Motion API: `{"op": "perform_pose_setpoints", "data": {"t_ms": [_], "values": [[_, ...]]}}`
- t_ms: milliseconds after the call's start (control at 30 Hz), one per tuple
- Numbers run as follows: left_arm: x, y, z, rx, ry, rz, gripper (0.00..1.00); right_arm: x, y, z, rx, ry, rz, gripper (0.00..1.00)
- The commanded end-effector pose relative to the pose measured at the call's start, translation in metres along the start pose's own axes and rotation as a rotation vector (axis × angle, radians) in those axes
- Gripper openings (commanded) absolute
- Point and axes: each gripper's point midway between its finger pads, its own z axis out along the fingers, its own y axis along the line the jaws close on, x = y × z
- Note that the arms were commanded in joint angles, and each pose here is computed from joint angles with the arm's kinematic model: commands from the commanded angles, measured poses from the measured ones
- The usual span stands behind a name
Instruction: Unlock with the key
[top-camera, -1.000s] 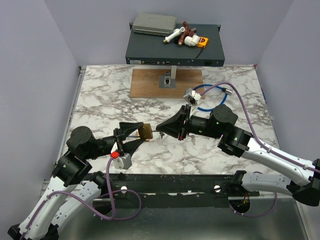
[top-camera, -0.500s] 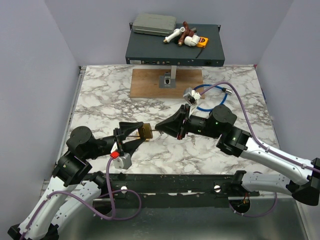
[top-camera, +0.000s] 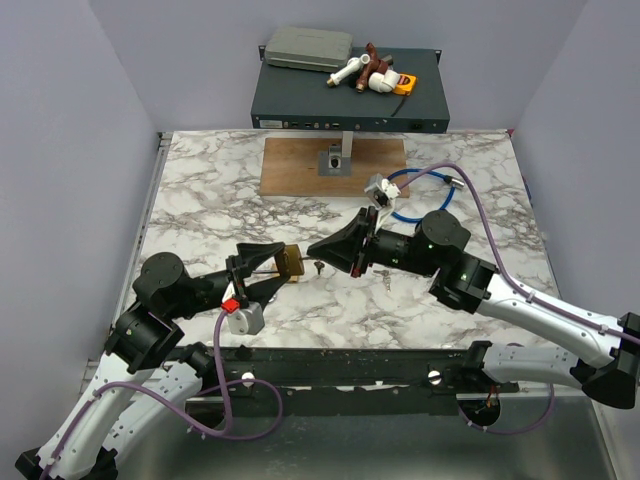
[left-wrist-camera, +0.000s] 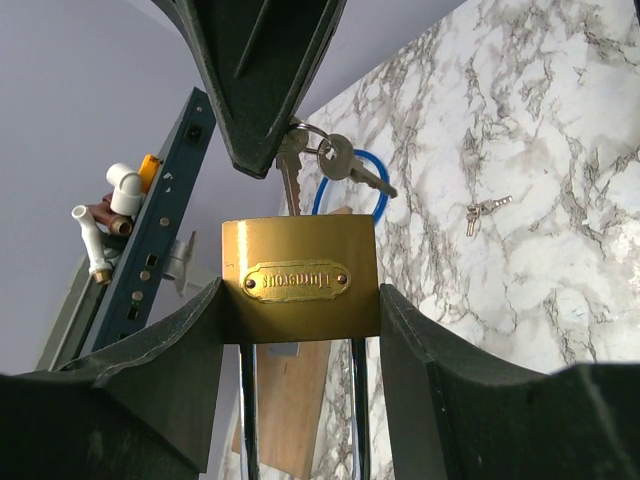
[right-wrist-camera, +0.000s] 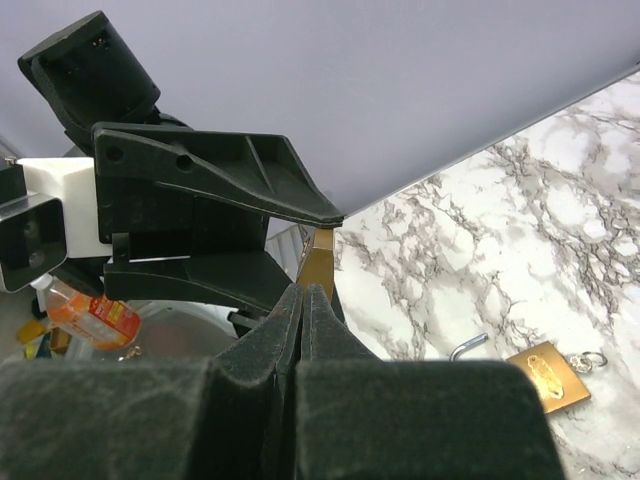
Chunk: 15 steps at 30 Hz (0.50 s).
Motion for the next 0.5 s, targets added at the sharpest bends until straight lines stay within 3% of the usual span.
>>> {"op": "perform_pose_setpoints", "data": {"t_ms": [0, 467], "values": [[-0.0238, 0.0326, -0.0045, -0.113, -0.054, 0.076, 0.0, 0.0151, -0.0012, 0.0041, 0.001, 0.03, 0.012, 0.01], [-0.0308, 0.0411, -0.0057, -0.15, -0.076, 0.073, 0.0, 0.0172, -0.0008, -0.0028, -0.001, -0.004, 0.034, 0.01]]}}
